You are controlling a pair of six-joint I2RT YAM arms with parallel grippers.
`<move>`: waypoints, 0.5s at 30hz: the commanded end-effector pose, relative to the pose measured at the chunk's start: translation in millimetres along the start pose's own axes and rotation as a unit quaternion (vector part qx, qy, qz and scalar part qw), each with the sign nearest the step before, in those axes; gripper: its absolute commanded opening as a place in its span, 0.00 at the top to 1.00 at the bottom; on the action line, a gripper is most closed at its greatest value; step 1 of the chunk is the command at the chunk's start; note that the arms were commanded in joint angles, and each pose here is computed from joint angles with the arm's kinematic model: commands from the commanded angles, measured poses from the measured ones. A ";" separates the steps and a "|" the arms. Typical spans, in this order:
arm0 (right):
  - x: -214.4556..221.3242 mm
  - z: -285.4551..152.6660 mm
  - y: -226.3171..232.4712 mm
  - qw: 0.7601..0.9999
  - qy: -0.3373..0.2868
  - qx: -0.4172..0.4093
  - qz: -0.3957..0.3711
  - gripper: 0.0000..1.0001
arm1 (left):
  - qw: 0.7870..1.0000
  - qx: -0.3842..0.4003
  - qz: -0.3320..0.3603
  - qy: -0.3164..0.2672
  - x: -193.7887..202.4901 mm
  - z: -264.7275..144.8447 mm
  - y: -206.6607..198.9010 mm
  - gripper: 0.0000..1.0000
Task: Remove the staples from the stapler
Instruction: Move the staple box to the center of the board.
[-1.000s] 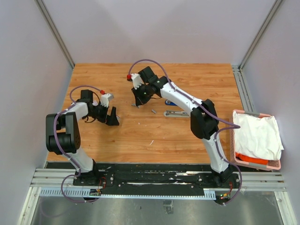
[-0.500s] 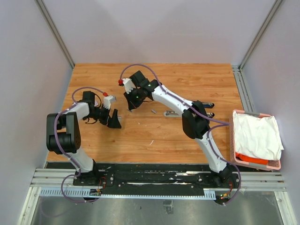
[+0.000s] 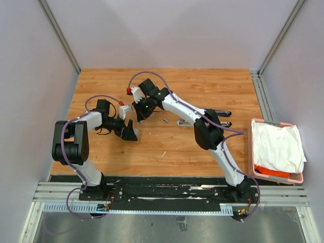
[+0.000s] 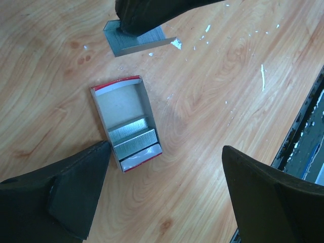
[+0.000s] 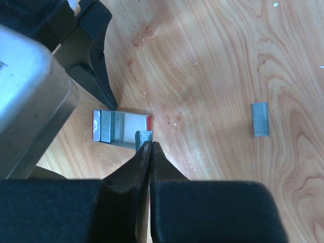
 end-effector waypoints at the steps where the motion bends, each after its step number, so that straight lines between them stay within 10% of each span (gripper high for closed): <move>1: 0.1 6.9 17.2 1.000 0.005 -0.008 0.015 1.00 | 1.000 0.012 -0.007 0.016 17.5 3.0 -6.5 0.02; 15: 13.9 22.2 30.6 0.999 0.022 -0.028 0.007 1.00 | 0.997 0.011 0.029 -0.067 -26.7 -38.3 -12.7 0.02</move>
Point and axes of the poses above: each gripper's point midway between its finger pads, its own z axis out along the fingers, its own y axis along the line the jaws close on, x = y × z, the point moved 1 cm from there along -z, back along the fingers, and after that the axes turned 8 degrees about -z, right-handed, at the moved point
